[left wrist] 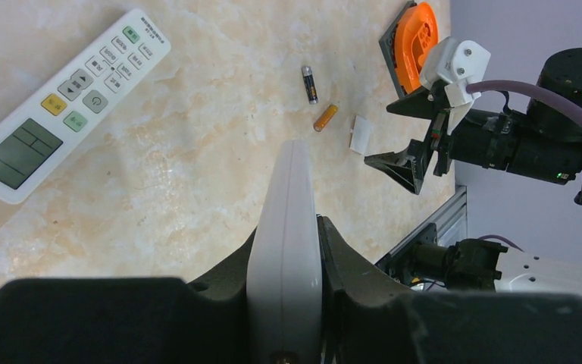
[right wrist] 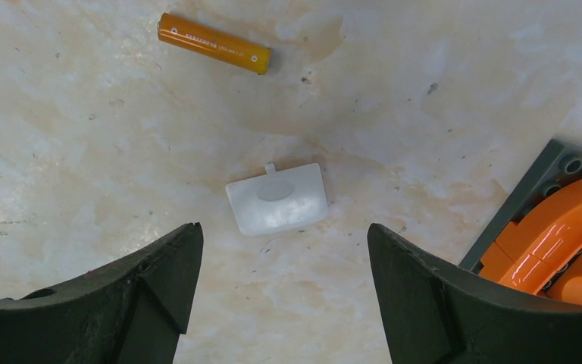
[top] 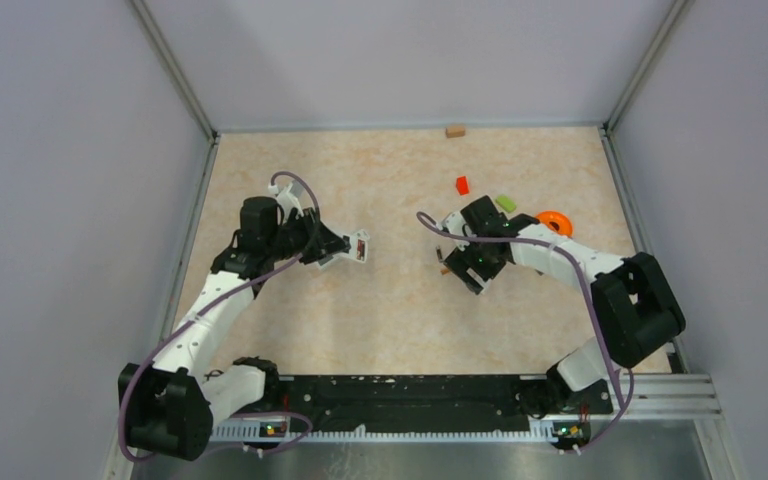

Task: Load the batteries into the remote control
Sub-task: Pick up the battery cover at the center of the board.

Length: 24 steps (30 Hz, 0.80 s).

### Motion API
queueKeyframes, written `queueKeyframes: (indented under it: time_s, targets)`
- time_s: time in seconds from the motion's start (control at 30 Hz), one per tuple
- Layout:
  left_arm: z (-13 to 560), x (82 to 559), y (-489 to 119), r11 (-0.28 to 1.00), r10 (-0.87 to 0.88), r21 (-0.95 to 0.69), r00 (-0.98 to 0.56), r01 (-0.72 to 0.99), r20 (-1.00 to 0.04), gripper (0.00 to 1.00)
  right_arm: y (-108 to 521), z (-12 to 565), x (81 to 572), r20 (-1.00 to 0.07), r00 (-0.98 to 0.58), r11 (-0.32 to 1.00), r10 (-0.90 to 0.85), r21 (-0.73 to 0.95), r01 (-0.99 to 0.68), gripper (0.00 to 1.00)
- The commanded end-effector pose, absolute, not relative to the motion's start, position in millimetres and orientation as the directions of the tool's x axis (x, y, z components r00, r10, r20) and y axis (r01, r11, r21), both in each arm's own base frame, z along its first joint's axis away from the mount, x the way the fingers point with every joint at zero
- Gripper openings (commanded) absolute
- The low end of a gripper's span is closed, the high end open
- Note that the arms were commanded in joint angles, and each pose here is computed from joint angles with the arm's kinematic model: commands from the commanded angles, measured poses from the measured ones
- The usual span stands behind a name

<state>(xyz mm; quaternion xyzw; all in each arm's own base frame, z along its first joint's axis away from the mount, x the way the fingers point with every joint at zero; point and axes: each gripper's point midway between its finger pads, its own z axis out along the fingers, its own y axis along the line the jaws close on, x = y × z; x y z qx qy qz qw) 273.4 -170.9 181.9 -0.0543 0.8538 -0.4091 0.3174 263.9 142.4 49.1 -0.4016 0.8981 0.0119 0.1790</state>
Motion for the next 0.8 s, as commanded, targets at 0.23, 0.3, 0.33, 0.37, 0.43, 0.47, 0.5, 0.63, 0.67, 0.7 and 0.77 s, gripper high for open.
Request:
queueKeyframes:
  time_s: [0.23, 0.3, 0.33, 0.37, 0.43, 0.47, 0.5, 0.63, 0.67, 0.7, 0.77]
  targets:
    - [195.9, 276.6, -174.0, 0.633, -0.345, -0.741, -0.774, 0.225, -0.530, 0.00, 146.6, 34.0, 264.4, -0.314, -0.585, 0.631, -0.748, -0.063, -0.773, 0.80]
    - [195.5, 276.4, -173.6, 0.634, -0.345, -0.740, -0.774, 0.225, -0.530, 0.00, 144.4, 28.8, 261.7, -0.293, -0.589, 0.628, -0.753, -0.052, -0.776, 0.79]
    - [195.2, 276.3, -173.6, 0.634, -0.345, -0.740, -0.775, 0.224, -0.530, 0.00, 143.1, 27.0, 261.2, -0.286, -0.592, 0.630, -0.753, -0.053, -0.775, 0.79]
    - [194.6, 276.0, -173.6, 0.634, -0.345, -0.740, -0.775, 0.224, -0.529, 0.00, 141.9, 25.6, 261.3, -0.281, -0.595, 0.632, -0.753, -0.054, -0.773, 0.78]
    - [194.7, 275.7, -173.4, 0.633, -0.345, -0.741, -0.776, 0.224, -0.529, 0.00, 140.9, 24.1, 261.6, -0.277, -0.599, 0.635, -0.751, -0.053, -0.771, 0.78]
    - [193.8, 275.4, -173.4, 0.633, -0.345, -0.742, -0.777, 0.222, -0.527, 0.00, 140.1, 23.7, 262.1, -0.275, -0.602, 0.637, -0.750, -0.054, -0.769, 0.78]
    - [193.4, 275.2, -173.4, 0.633, -0.345, -0.742, -0.777, 0.221, -0.526, 0.00, 138.9, 22.7, 262.1, -0.271, -0.604, 0.639, -0.750, -0.055, -0.768, 0.78]
    - [193.2, 274.4, -173.4, 0.631, -0.345, -0.744, -0.778, 0.222, -0.525, 0.00, 137.4, 19.3, 262.5, -0.262, -0.615, 0.646, -0.743, -0.044, -0.762, 0.76]
    - [193.8, 274.7, -173.3, 0.631, -0.346, -0.743, -0.777, 0.223, -0.526, 0.00, 138.7, 17.4, 259.8, -0.258, -0.616, 0.643, -0.744, -0.024, -0.766, 0.75]
    - [193.8, 274.5, -173.4, 0.630, -0.345, -0.744, -0.777, 0.223, -0.526, 0.00, 140.9, 17.6, 256.0, -0.256, -0.611, 0.632, -0.749, 0.000, -0.775, 0.75]
    - [194.0, 274.0, -173.4, 0.629, -0.344, -0.744, -0.778, 0.224, -0.525, 0.00, 145.2, 18.4, 250.0, -0.261, -0.601, 0.613, -0.755, 0.045, -0.789, 0.73]
